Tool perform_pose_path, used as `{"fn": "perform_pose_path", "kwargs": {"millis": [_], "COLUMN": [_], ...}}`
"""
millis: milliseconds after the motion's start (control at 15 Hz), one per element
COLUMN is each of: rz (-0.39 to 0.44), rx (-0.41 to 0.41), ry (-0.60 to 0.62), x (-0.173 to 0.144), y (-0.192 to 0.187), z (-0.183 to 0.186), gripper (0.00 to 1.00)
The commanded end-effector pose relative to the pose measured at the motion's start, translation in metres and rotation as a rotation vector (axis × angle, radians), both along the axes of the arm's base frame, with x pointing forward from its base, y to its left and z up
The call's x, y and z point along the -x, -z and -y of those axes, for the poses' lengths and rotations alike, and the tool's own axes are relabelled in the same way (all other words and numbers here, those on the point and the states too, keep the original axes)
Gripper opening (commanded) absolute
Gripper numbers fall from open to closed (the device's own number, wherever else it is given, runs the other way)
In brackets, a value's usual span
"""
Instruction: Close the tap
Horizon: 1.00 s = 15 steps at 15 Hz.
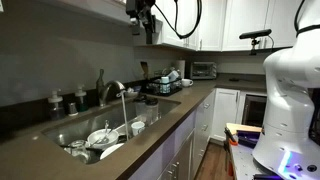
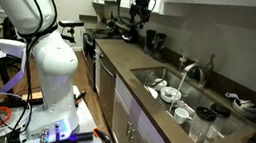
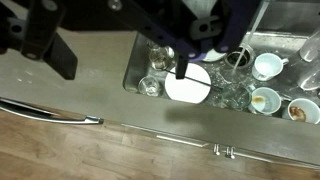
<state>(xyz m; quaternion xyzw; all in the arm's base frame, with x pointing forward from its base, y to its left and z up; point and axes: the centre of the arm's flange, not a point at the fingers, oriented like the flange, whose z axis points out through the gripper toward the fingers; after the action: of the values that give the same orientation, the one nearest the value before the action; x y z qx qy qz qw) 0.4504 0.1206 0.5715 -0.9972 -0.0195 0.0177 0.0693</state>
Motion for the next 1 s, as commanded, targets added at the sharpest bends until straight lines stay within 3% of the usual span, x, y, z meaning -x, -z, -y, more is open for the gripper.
{"fn": "perform_pose_path", "kwargs": {"millis": [0, 467, 933], "rz": [0.0, 0.0, 0.037], "rx": [0.0, 0.0, 0.023], "ry": [0.0, 0.0, 0.059], "x": [0.0, 0.0, -0.024], "y": [0.0, 0.0, 0.002], "z": [0.0, 0.0, 0.027], "gripper": [1.0, 1.0, 1.0]}}
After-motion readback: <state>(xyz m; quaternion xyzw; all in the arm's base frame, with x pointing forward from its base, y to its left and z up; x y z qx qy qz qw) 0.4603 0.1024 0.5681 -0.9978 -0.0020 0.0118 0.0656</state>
